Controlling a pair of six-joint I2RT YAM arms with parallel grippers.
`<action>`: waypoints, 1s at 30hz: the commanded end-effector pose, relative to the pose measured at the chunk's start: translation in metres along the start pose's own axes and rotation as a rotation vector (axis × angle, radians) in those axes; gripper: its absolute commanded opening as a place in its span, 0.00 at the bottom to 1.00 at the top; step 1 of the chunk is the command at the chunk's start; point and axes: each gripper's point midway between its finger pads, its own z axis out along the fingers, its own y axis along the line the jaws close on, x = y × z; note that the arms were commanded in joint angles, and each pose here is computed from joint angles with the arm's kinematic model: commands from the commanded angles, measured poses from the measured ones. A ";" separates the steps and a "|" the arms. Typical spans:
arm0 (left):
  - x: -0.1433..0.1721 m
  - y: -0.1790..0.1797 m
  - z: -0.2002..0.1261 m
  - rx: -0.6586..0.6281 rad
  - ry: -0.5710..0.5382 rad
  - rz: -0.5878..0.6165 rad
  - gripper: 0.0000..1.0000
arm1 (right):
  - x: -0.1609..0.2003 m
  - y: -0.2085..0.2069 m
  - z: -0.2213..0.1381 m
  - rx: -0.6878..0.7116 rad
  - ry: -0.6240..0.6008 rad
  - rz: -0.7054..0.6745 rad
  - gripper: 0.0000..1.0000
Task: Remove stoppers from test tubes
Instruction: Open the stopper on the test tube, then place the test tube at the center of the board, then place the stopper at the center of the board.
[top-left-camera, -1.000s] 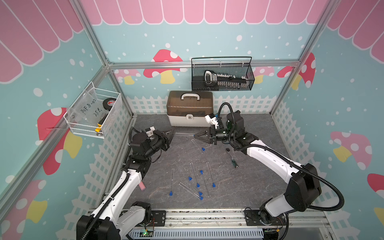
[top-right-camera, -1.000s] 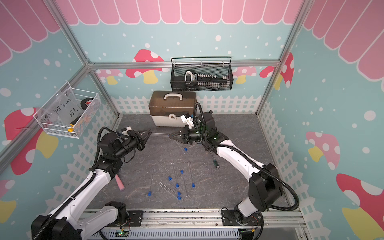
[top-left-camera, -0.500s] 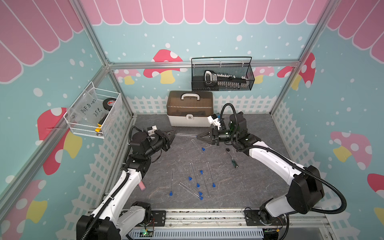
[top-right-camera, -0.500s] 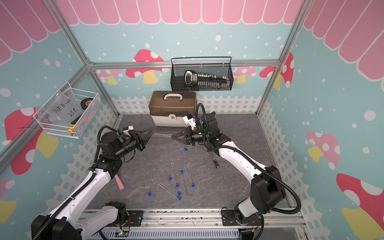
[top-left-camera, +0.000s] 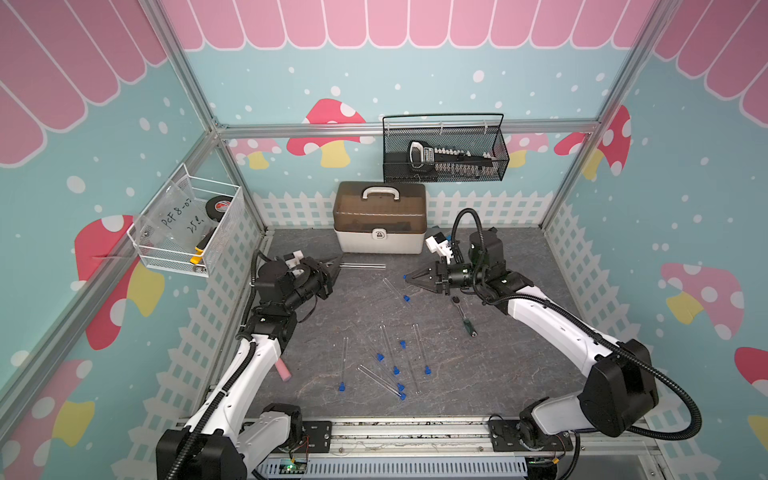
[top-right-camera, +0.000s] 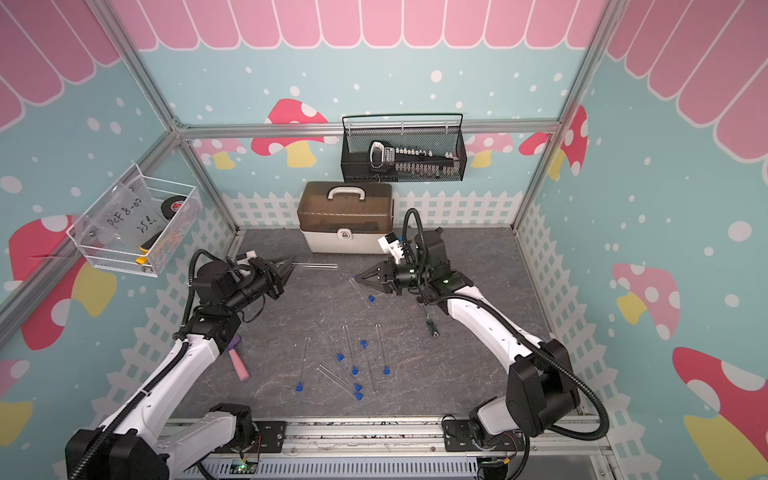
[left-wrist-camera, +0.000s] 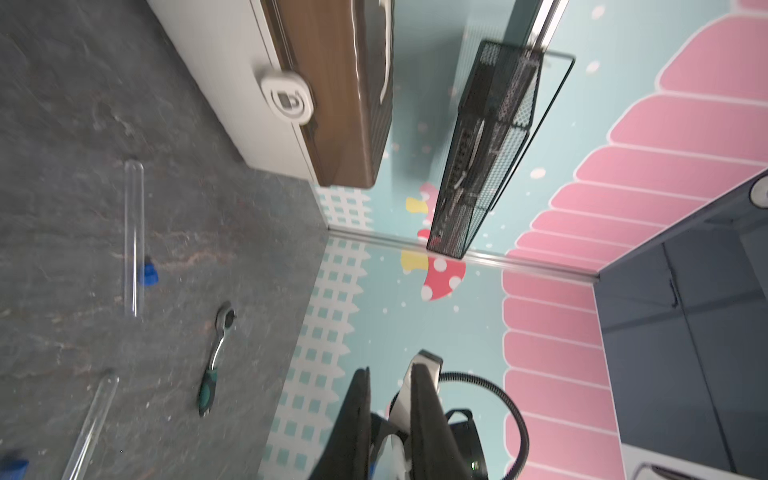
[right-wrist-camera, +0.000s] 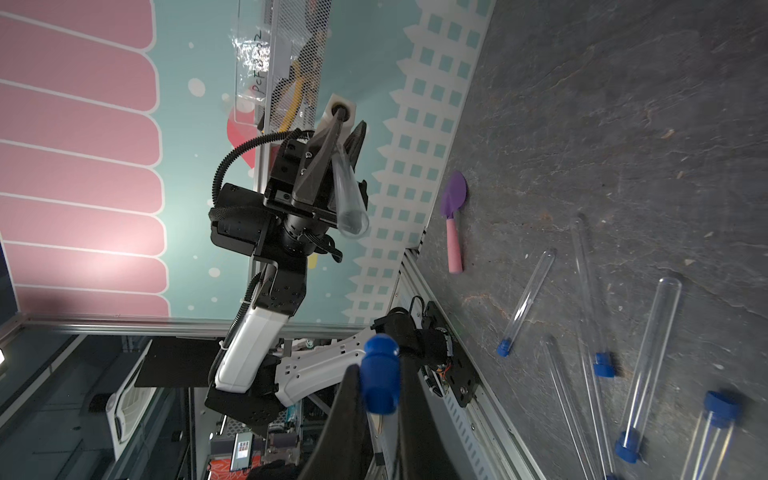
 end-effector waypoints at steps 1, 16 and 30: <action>-0.010 -0.011 -0.002 0.031 -0.058 0.004 0.00 | 0.008 0.005 -0.005 -0.011 0.018 -0.016 0.00; -0.012 0.127 0.011 -0.399 0.024 0.082 0.00 | 0.011 -0.091 0.013 0.267 0.094 0.058 0.00; -0.050 0.200 0.093 -0.636 0.252 0.202 0.00 | 0.008 -0.180 0.067 0.487 0.279 0.083 0.00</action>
